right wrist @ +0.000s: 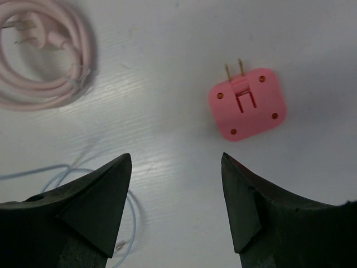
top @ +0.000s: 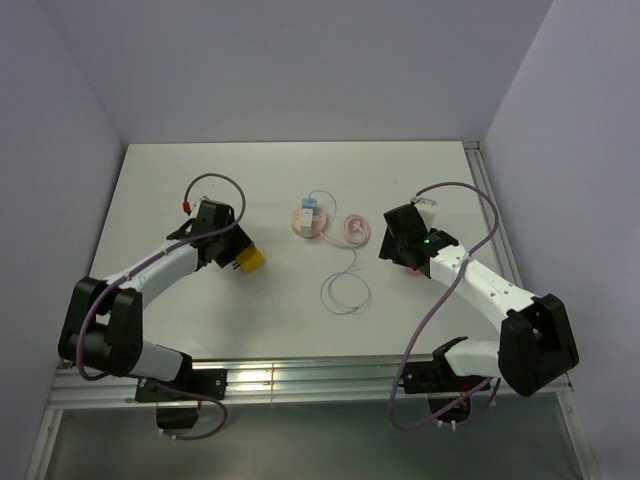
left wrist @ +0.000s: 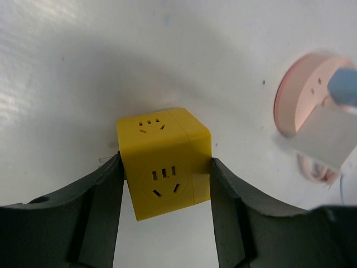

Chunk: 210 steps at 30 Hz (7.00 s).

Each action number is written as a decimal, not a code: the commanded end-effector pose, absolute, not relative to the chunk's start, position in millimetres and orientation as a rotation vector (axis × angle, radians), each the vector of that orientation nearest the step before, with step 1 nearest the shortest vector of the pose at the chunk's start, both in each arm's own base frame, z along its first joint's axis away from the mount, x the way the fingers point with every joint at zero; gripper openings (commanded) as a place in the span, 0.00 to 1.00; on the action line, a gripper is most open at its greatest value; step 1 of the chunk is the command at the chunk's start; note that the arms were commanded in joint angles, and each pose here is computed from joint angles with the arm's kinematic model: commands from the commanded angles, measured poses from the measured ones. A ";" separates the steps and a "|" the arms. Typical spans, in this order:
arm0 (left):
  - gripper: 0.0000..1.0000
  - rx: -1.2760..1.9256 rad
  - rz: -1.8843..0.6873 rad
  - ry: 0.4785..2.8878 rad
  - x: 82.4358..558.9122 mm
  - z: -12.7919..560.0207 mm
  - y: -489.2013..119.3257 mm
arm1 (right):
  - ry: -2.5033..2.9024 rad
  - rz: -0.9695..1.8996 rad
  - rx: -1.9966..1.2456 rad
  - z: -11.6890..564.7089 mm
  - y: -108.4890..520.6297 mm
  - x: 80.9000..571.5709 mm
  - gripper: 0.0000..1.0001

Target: Insert the plug

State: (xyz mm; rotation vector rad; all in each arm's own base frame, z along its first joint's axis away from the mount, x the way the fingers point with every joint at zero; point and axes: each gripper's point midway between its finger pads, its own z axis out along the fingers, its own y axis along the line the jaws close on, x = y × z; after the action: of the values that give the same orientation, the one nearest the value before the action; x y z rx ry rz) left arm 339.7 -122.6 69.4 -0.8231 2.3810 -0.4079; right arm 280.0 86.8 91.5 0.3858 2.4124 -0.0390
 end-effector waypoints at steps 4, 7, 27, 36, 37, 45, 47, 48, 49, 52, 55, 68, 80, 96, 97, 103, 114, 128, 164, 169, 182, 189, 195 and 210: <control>0.11 -0.822 -0.384 2.438 287.1 56.1 -123.1 | 2.359 -0.154 0.527 96.4 52.0 304.3 0.75; 0.21 -0.805 -0.430 2.443 275.8 56.9 -127.4 | 2.380 -0.215 0.573 83.6 34.5 300.9 0.79; 0.68 -0.637 -0.529 2.507 263.2 54.8 -173.1 | 2.472 -0.158 0.744 37.9 11.2 315.7 0.90; 0.72 -0.629 -0.557 2.417 258.5 93.3 -167.7 | 2.523 -0.168 0.767 20.6 13.1 313.8 0.87; 0.73 -0.631 -0.577 2.386 258.1 103.7 -166.3 | 2.529 -0.156 0.768 19.5 15.4 314.2 0.86; 0.74 -0.573 -0.665 2.228 251.6 165.0 -157.8 | 2.547 -0.052 0.758 12.5 28.1 308.7 0.71; 0.73 -0.536 -0.719 2.199 248.3 176.1 -161.5 | 2.530 -0.030 0.746 18.2 29.1 309.6 0.57; 0.73 -0.523 -0.748 2.170 246.5 184.2 -162.0 | 2.524 -0.023 0.731 20.6 29.3 309.5 0.49; 0.73 -0.516 -0.768 2.153 246.3 187.4 -163.1 | 2.498 -0.010 0.728 27.6 29.3 311.4 0.39; 0.73 -0.491 -0.826 2.123 243.4 197.3 -167.7 | 2.485 -0.003 0.704 36.2 28.9 310.5 0.09; 0.72 -0.461 -0.863 2.125 241.9 199.1 -174.1 | 2.466 0.082 0.643 51.7 39.1 315.8 0.00; 0.71 -0.083 -1.145 2.135 232.9 230.2 -230.1 | 2.185 0.548 -0.228 177.4 186.6 273.9 0.00; 0.78 -0.023 -1.269 2.174 216.3 233.5 -250.6 | 2.028 0.673 -0.731 190.9 273.1 202.2 0.00; 0.74 0.159 -1.301 2.347 180.3 195.2 -315.0 | 1.979 0.720 -0.822 182.7 293.4 176.7 0.00; 0.73 0.158 -1.296 2.351 180.5 193.9 -316.2 | 1.975 0.724 -0.820 183.4 293.4 176.0 0.00; 0.58 0.166 -1.327 2.364 179.5 188.3 -325.8 | 1.957 0.755 -0.823 186.7 294.6 171.5 0.00; 0.00 0.142 -1.264 2.312 188.1 196.0 -321.7 | 1.972 0.775 -0.809 181.2 291.8 166.5 0.50; 0.00 0.013 -1.149 1.980 200.8 244.1 -268.0 | 1.990 0.912 -0.667 214.3 280.1 152.3 0.91; 0.00 0.426 -1.663 1.591 111.6 311.4 -278.5 | 1.708 1.503 -0.812 285.3 322.6 107.2 0.12; 0.22 0.407 -1.567 1.654 120.4 304.4 -274.5 | 1.709 1.479 -0.845 282.4 317.2 104.6 0.00; 0.78 0.302 -1.331 1.597 136.8 319.0 -236.6 | 1.746 1.505 -0.903 274.3 311.9 103.9 0.00; 0.62 0.368 -1.369 1.596 134.7 308.8 -249.5 | 1.759 1.545 -0.934 278.3 317.5 101.4 0.00; 0.56 0.401 -1.404 1.585 128.0 312.2 -252.3 | 1.759 1.546 -0.949 278.1 317.4 100.1 0.00; 0.35 0.431 -1.445 1.648 123.7 300.1 -261.0 | 1.774 1.571 -0.955 272.8 319.9 101.4 0.00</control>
State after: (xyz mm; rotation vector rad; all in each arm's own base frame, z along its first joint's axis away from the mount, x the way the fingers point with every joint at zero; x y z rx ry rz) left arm 128.5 -258.3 291.7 0.3999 1.6848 -1.4135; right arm 97.5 316.3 246.0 -0.9452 1.8754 1.5504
